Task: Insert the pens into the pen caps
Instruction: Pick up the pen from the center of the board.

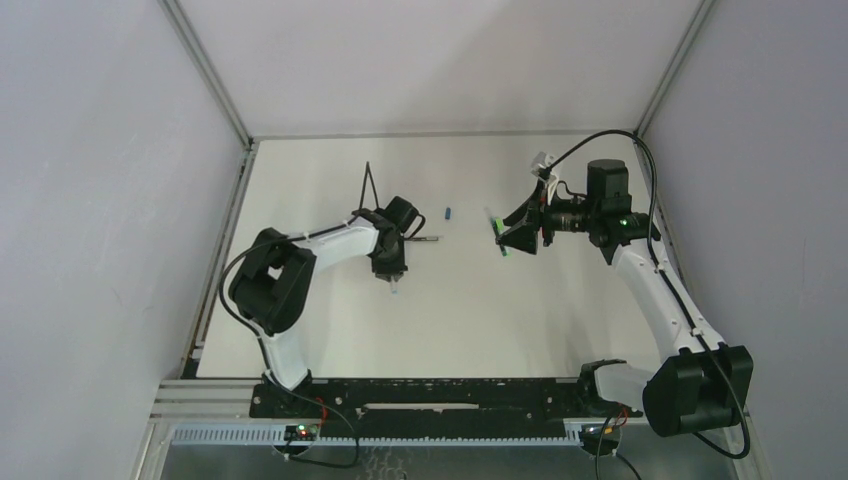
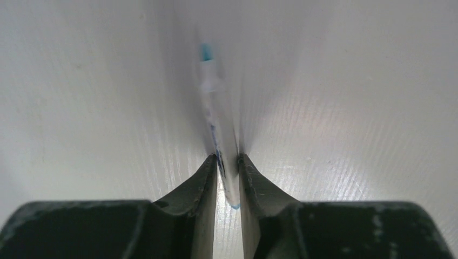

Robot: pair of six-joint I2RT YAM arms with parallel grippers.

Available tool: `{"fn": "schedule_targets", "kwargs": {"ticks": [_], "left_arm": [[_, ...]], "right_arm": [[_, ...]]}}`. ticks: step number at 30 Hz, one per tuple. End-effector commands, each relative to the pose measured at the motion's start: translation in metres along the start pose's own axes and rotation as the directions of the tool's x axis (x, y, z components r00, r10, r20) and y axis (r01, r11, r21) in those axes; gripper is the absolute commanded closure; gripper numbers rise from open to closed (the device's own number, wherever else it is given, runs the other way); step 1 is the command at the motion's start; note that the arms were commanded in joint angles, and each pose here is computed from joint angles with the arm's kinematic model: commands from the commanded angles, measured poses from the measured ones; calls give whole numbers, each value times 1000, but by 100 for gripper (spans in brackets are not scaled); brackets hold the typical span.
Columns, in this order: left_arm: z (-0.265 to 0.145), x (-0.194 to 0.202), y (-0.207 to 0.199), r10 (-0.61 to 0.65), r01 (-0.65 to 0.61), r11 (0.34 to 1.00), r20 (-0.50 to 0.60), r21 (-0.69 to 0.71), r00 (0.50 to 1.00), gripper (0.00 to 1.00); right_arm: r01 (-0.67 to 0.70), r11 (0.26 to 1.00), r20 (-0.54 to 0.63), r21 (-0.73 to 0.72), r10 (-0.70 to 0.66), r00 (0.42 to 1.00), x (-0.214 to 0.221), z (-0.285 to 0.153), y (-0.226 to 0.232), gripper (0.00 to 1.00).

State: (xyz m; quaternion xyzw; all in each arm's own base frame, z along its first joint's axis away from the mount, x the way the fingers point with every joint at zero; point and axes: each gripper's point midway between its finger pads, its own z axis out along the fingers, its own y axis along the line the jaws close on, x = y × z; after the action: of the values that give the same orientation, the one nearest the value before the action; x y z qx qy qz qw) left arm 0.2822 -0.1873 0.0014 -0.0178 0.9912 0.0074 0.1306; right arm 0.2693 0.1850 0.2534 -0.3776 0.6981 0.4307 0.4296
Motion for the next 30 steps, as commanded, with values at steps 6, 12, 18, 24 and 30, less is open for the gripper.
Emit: {"fn": "schedule_targets", "kwargs": {"ticks": [6,12,18,24,30], "left_arm": [[50,68,54,33,-78,980,-238,-181,971,95],[39,69,55,13,-44,987,-189,-157,982,100],[11,50,48,-25,23,997,-32,-68,999,100],[-24,24,17,-51,31,991,156,130,986,100],[-83,-7,-31,-84,-69,926,382,370,920,100]], "right_arm": [[42,999,35,-2,-42,999,-13,-7,5,33],[29,999,35,-40,-28,999,-11,-6,9,33],[26,994,56,-108,-20,998,-7,-2,19,34],[37,989,63,-146,-28,998,-1,5,26,34],[28,981,56,-194,-17,998,8,18,34,34]]}}
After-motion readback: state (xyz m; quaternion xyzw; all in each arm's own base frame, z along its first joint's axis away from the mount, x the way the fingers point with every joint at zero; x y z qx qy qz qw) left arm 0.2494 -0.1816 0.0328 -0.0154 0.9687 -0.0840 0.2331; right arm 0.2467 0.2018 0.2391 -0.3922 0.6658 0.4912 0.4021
